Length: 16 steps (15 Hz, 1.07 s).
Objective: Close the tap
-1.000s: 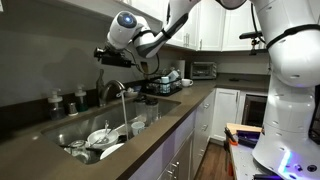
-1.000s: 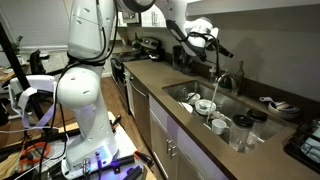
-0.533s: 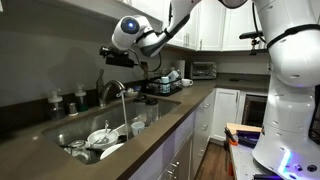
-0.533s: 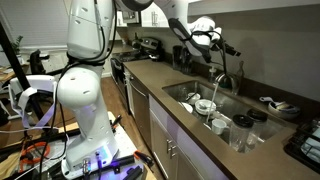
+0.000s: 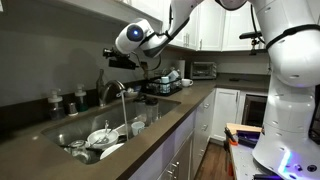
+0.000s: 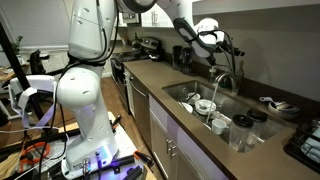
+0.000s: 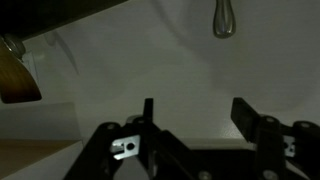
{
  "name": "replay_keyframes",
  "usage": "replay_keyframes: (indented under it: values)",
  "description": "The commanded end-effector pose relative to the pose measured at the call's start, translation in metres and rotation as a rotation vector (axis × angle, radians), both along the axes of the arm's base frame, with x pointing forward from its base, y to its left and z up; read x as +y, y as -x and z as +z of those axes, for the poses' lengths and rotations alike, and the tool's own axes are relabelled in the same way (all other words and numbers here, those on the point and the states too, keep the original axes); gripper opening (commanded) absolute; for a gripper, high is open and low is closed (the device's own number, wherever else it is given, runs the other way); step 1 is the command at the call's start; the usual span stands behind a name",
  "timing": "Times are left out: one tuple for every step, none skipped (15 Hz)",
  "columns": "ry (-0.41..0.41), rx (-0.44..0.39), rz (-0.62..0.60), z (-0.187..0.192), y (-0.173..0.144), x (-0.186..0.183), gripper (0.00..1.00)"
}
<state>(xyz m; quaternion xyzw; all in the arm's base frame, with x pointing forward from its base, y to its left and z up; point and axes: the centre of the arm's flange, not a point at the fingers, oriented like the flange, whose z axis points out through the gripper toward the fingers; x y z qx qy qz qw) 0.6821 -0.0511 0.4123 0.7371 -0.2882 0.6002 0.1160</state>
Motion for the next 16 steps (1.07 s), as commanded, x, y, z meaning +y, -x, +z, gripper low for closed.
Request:
replay_keyframes:
  values:
    - [0.001, -0.041, 0.053, 0.003, -0.011, -0.005, 0.48]
    - [0.000, -0.043, 0.060, 0.004, -0.013, -0.005, 0.42]
    - [-0.003, -0.044, 0.072, 0.004, -0.015, -0.005, 0.34]
    - [-0.003, -0.045, 0.083, 0.005, -0.017, -0.005, 0.29]
    - [-0.010, -0.044, 0.094, 0.004, -0.021, -0.005, 0.21]
    - [-0.015, -0.043, 0.103, 0.004, -0.023, -0.005, 0.16]
    - [-0.022, -0.040, 0.117, 0.002, -0.028, -0.006, 0.10]
    - [-0.028, -0.037, 0.130, 0.001, -0.031, -0.006, 0.04]
    - [-0.034, -0.034, 0.146, 0.000, -0.036, -0.006, 0.03]
    - [-0.041, -0.032, 0.159, -0.001, -0.040, -0.005, 0.01]
    - [-0.047, -0.032, 0.173, -0.002, -0.045, -0.006, 0.00]
    - [-0.052, -0.032, 0.184, -0.003, -0.049, -0.006, 0.00]
    - [-0.054, -0.035, 0.200, -0.003, -0.053, -0.007, 0.02]
    - [-0.052, -0.036, 0.211, -0.004, -0.055, -0.007, 0.04]
    - [-0.051, -0.036, 0.222, -0.005, -0.058, -0.008, 0.03]
    - [-0.048, -0.037, 0.228, -0.005, -0.061, -0.008, 0.04]
